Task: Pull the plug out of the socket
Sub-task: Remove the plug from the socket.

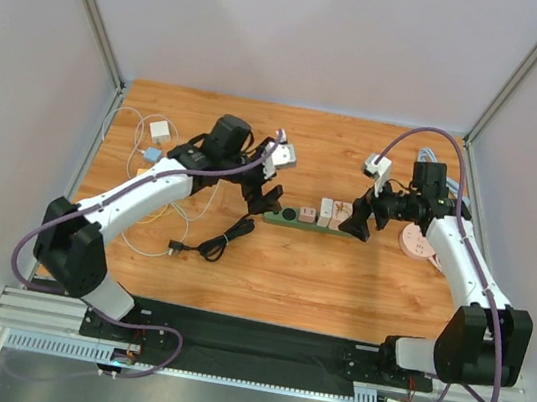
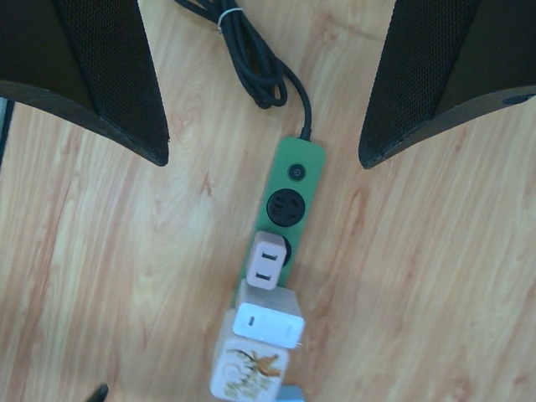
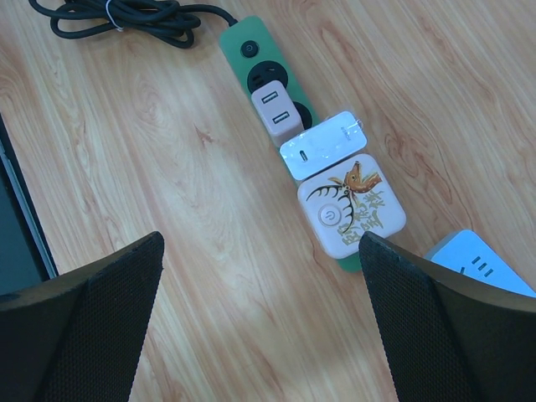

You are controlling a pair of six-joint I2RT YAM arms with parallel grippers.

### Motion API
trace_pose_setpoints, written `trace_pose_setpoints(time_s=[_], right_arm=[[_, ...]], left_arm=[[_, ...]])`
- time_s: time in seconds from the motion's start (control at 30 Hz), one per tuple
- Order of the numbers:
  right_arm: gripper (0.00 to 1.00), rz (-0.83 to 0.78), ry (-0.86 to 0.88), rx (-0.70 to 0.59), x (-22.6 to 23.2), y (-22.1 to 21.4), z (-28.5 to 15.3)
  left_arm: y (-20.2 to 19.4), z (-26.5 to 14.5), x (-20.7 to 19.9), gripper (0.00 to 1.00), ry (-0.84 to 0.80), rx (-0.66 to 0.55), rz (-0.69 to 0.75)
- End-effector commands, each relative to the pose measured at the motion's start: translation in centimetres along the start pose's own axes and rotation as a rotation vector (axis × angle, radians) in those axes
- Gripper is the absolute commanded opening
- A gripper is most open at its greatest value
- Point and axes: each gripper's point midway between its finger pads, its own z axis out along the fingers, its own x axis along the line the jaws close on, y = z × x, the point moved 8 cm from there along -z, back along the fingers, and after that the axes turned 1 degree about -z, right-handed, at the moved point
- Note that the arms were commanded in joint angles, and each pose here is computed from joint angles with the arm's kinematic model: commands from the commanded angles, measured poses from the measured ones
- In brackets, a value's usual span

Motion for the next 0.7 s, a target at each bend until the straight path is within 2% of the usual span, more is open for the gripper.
trace_pose_setpoints(time_s=[0.0, 0.1, 0.33, 0.5, 0.67], right_arm=[[1.00, -0.040, -0.030, -0.006, -0.7, 0.1, 0.0], [1.00, -0.062, -0.063, -0.008, -1.4, 0.3, 0.1], [1.00, -0.079, -0.120, 0.012, -2.6, 0.4, 0.2], [1.00, -0.075, -0.157, 0.044, -3.4, 0.3, 0.3], [1.00, -0.082, -0.220, 0.075, -4.2, 0.1, 0.1]], left_arm=[[0.0, 2.0, -0.2, 0.99, -0.066, 0.095, 0.213], [-0.4, 3.9, -0.4, 0.98, -0.124, 0.137, 0.299], [-1.1, 7.1, -0.1, 0.94, -0.209, 0.155, 0.422], [-1.2, 8.9, 0.8, 0.90, -0.205, 0.174, 0.424], [-1.0, 10.7, 1.9, 0.81, -0.178, 0.194, 0.398]])
